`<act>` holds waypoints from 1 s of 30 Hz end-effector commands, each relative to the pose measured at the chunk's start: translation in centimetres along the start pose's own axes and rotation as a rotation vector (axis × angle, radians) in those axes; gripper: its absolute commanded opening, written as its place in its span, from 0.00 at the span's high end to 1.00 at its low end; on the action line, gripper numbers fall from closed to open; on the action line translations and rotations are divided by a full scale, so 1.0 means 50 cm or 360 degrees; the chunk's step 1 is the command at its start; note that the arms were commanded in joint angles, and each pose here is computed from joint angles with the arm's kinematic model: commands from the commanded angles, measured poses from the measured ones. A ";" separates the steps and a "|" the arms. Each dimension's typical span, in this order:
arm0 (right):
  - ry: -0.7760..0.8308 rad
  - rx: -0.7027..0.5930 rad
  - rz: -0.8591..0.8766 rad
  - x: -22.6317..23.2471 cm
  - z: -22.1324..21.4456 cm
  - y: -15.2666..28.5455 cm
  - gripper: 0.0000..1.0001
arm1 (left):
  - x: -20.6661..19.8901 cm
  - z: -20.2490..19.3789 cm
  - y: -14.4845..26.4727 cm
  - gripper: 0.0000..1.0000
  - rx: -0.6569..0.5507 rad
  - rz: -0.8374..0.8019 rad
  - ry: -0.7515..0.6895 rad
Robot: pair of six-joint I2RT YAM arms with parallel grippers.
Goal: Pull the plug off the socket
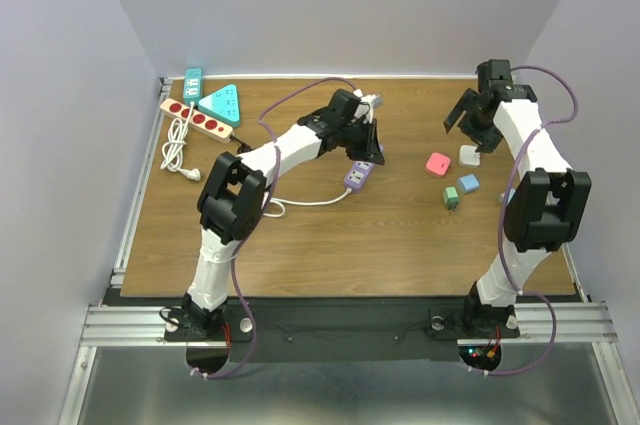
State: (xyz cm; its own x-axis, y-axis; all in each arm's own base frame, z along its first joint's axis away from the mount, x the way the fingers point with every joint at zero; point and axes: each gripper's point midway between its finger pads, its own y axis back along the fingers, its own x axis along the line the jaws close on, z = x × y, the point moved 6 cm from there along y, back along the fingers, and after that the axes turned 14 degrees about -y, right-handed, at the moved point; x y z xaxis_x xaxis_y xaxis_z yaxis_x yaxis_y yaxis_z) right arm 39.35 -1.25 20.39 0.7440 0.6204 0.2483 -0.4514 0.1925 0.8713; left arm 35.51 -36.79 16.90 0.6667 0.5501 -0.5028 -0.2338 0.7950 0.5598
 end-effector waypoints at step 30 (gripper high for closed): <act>-0.0012 0.0068 0.0257 0.006 -0.016 0.079 0.07 | 0.113 -0.098 -0.110 1.00 0.0457 0.0798 -0.0277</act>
State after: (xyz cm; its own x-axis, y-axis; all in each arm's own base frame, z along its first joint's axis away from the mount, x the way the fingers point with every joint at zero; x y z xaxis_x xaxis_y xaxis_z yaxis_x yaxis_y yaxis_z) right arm 37.52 0.37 21.40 0.6988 0.6331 0.3329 -0.4744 0.0619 0.8781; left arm 34.86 -39.53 9.19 0.6981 0.7102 -0.0905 -0.3297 0.4312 0.8399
